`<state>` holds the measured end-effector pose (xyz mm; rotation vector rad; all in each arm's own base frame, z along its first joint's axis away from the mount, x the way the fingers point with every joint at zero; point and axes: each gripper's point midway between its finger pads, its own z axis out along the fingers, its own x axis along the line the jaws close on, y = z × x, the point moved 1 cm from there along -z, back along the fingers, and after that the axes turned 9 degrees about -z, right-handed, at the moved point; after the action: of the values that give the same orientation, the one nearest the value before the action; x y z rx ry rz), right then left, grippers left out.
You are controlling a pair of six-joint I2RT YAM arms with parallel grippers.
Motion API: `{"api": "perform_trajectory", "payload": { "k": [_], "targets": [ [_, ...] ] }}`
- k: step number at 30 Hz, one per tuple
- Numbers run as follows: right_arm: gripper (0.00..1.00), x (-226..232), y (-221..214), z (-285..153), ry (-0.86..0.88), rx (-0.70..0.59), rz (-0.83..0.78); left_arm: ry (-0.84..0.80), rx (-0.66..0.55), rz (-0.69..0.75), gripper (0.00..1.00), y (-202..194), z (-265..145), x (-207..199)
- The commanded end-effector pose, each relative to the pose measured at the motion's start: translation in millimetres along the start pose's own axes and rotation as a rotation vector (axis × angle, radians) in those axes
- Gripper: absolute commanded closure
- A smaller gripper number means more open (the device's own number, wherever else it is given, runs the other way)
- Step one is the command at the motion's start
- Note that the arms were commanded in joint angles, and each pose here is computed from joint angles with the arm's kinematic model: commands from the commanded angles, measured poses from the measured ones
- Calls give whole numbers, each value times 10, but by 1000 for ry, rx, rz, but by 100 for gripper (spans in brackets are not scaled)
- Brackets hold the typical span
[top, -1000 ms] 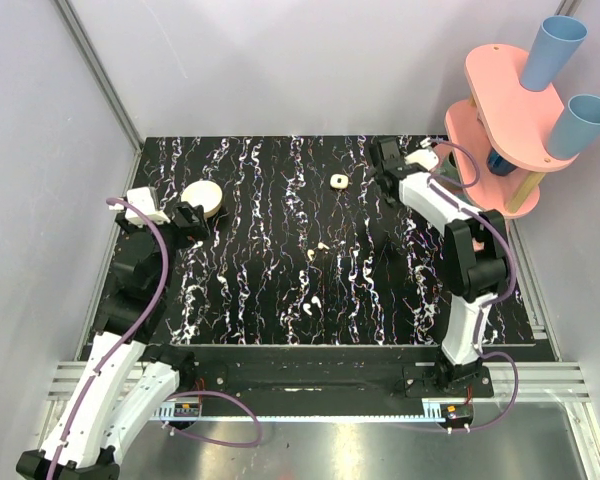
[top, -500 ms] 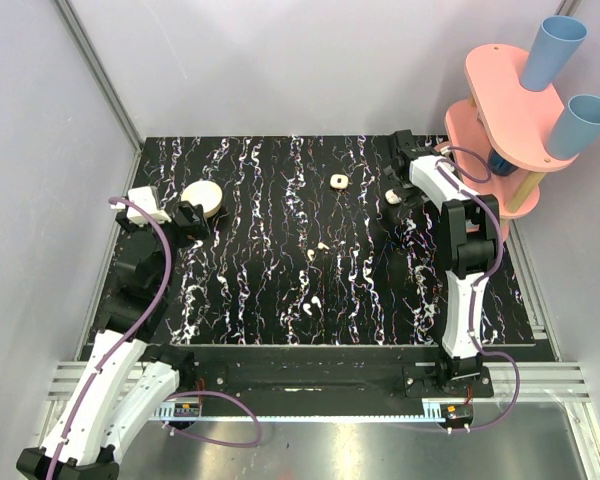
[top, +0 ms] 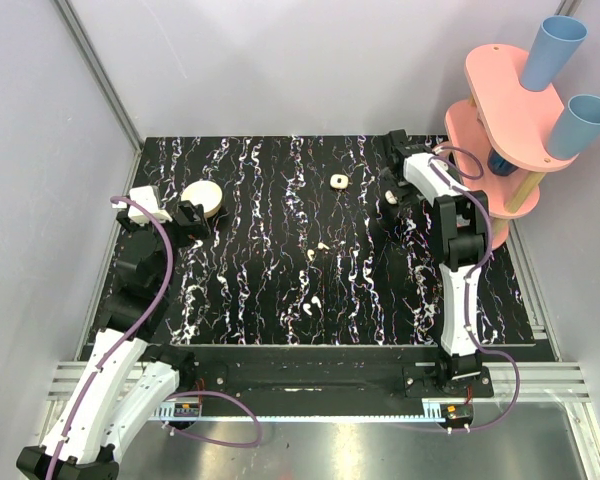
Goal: Insert the wireless bluetooth earbuds into the charging case
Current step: Move the charging case to the corner of the board.
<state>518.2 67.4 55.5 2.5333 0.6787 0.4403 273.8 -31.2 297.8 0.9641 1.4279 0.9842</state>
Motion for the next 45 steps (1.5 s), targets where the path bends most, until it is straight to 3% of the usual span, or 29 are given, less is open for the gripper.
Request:
{"api": "perform_trajectory", "payload": {
  "k": [1,28,34,38,40,45],
  "targets": [
    [11,115,109,-24,10,-45,-17,4,-45,-4,1,107,21,-13],
    [30,60,-102,310,-16,-23,-96,-1,-45,-1,1,102,17,-17],
    [39,22,-173,364,-20,-2,-155,-2,-44,-1,1,102,18,-18],
    [58,37,-245,355,17,31,-276,-3,-45,-2,1,105,15,-18],
    [57,74,-358,301,71,71,-360,-2,-44,-1,1,99,16,-16],
    [53,106,-693,-45,316,84,-752,-4,-40,-1,1,90,11,-19]
  ]
}}
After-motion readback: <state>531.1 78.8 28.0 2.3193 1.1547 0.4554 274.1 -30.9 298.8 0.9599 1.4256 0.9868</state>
